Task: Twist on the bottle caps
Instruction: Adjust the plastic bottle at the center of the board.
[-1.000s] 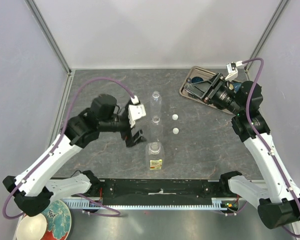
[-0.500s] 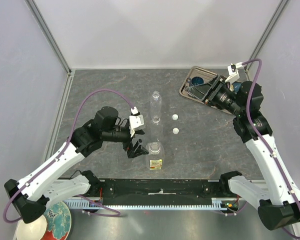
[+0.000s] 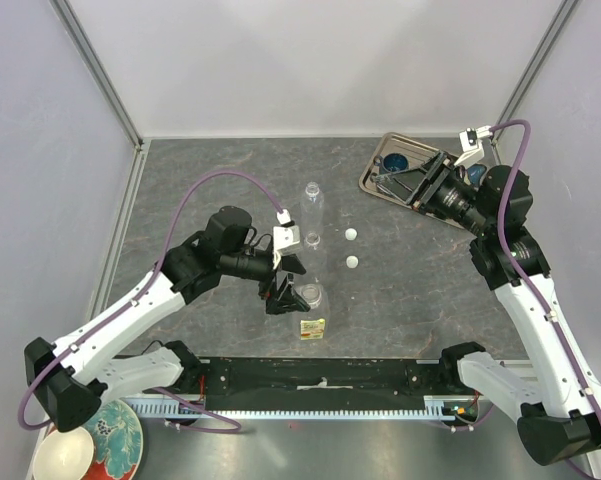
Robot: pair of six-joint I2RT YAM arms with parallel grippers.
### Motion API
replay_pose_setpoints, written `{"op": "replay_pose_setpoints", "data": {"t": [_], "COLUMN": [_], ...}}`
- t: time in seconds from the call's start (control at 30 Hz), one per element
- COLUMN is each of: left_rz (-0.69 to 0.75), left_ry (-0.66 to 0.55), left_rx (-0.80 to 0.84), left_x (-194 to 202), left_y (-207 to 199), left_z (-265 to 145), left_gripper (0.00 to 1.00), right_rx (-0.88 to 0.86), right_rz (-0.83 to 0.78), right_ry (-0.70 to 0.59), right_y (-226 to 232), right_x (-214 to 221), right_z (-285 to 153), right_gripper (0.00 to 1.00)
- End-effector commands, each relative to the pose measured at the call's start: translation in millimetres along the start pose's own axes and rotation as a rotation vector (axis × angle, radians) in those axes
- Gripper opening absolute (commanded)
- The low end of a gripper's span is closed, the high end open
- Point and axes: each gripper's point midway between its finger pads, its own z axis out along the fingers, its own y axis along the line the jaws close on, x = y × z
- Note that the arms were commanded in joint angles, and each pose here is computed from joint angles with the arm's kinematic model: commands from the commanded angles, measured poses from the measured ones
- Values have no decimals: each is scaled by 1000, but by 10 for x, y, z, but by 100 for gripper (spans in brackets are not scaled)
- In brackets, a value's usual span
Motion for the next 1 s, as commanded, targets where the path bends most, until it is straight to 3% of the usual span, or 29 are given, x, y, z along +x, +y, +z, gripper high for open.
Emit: {"op": "replay_pose_setpoints", "data": {"t": [0.0,0.5,0.6,0.63,0.73,0.87,0.97], "left_rz": [6,41,49,48,44,54,99], "left_ry": [-32,37,37,40,49,89,195], "left_rx": [100,70,50,38,11,2,-27], "left_x": [-94,-10,-21,-17,-35,-46,34], "left_y": [-153,52,101,121,160,143,132], "left_z": [39,252,263,262,247,170,68], "left_gripper": [99,99,84,72,50,35,24], "right_rx": [-41,-36,-34,-34,-38,-45,-43], "right_rz": [-57,-71,-71,-70,-69,-73,-74], "right_ry": [-41,-41,-36,-32,-25,-27,-30], "right_y": [207,180,168,164,164,199,217], "right_x": [-132,-98,-82,-75,-55,-58,-77], "right_z": [-91,-125,-126,-123,-124,-151,-161], "right_gripper": [42,42,42,42,41,41,41]}}
